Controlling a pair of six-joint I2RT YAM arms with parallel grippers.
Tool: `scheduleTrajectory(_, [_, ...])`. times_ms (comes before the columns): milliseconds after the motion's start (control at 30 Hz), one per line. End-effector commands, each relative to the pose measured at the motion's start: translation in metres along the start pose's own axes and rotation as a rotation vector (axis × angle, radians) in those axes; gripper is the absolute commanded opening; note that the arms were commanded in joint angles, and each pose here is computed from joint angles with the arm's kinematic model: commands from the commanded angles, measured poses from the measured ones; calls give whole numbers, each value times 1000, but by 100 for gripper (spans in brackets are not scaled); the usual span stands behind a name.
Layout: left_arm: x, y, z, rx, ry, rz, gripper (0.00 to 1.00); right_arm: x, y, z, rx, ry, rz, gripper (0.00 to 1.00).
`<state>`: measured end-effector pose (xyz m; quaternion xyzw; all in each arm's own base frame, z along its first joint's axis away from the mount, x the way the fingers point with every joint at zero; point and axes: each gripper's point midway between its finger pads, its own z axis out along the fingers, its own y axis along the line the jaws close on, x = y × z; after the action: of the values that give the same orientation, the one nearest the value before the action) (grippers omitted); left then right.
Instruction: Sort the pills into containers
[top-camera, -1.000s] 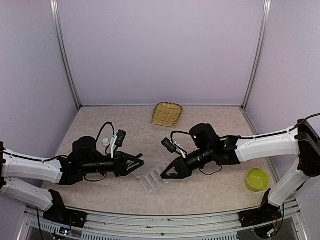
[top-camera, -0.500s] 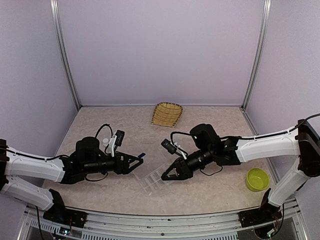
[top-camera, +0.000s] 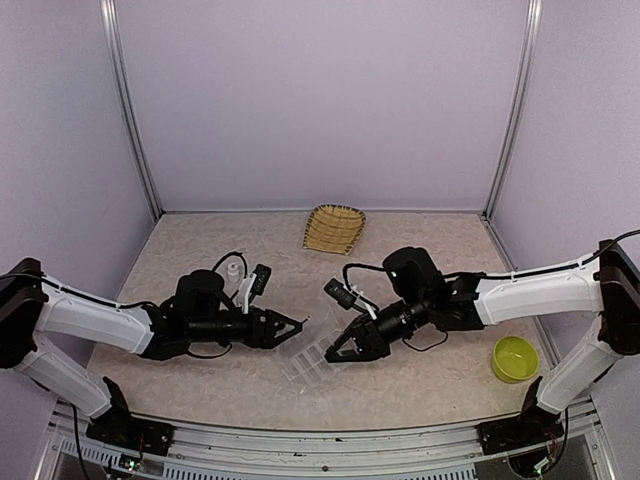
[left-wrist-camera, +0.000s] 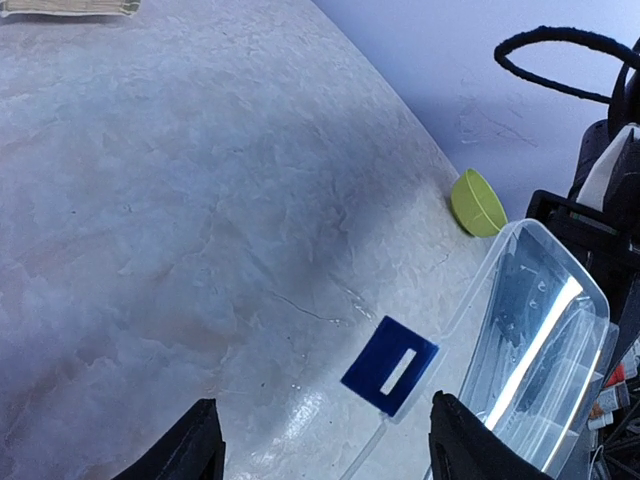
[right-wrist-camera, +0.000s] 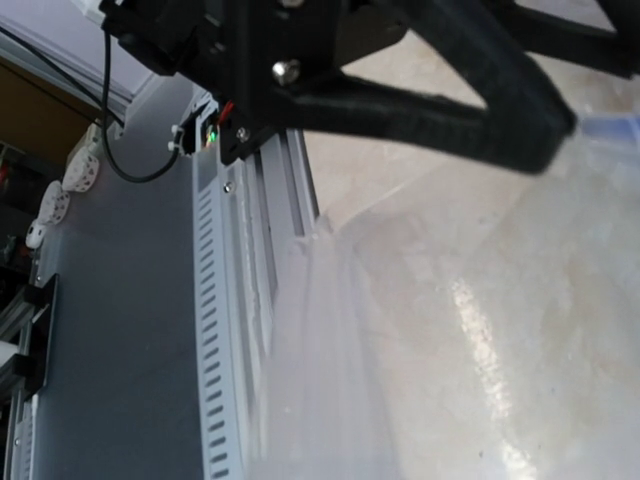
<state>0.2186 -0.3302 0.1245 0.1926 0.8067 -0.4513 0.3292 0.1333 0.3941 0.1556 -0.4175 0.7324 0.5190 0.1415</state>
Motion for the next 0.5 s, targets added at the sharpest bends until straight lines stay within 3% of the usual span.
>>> scheduleTrajectory(0, [13,-17,14,72,84,31,68,-10,19,-4,-50,-29,-90,14])
scheduleTrajectory(467, [30,-28,28,112,178,57,66,-15,22,-6,-52,-30,-107,14])
